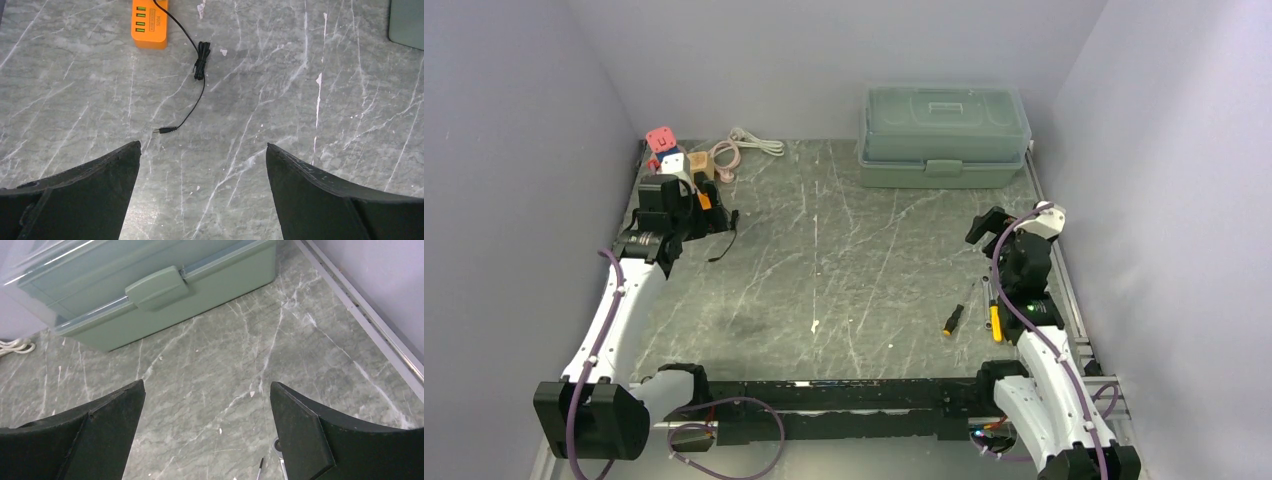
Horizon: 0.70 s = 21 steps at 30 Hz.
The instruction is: Pull the plug off the socket
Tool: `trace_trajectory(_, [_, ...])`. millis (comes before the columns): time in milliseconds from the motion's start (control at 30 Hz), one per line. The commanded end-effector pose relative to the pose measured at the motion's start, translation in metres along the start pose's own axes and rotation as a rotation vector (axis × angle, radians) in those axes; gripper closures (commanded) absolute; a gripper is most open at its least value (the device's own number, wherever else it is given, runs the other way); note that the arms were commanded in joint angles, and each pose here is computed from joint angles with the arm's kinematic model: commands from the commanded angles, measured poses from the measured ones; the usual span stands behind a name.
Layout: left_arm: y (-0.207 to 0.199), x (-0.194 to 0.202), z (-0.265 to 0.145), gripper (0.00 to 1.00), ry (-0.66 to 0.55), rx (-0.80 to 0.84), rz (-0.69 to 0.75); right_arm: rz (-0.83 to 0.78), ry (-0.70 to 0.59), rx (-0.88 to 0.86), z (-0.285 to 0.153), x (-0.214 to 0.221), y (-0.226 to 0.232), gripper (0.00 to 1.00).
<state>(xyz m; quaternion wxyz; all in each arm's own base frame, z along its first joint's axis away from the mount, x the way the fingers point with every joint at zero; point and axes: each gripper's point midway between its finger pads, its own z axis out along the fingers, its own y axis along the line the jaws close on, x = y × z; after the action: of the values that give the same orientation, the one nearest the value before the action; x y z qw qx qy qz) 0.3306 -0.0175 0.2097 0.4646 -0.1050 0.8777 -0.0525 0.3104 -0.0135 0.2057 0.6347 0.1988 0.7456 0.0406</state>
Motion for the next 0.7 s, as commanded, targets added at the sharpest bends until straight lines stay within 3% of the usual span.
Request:
trace_trajectory(0, [-0.001,-0.02,-0.011,0.01,-0.057,-0.002,-0.009,0.029,-0.088,-0.03,-0.004,-0.032,0.011,0.0])
trace_trajectory(400, [-0.006,-0.024,0.002,0.01,-0.068,0.029,0.052,0.023,-0.074,-0.094,-0.013,-0.037,0.022,0.0])
trace_trajectory(667, [0.011,-0.047,0.063,0.01,0.017,-0.02,0.041,0.009,-0.024,-0.209,-0.028,-0.036,0.043,0.0])
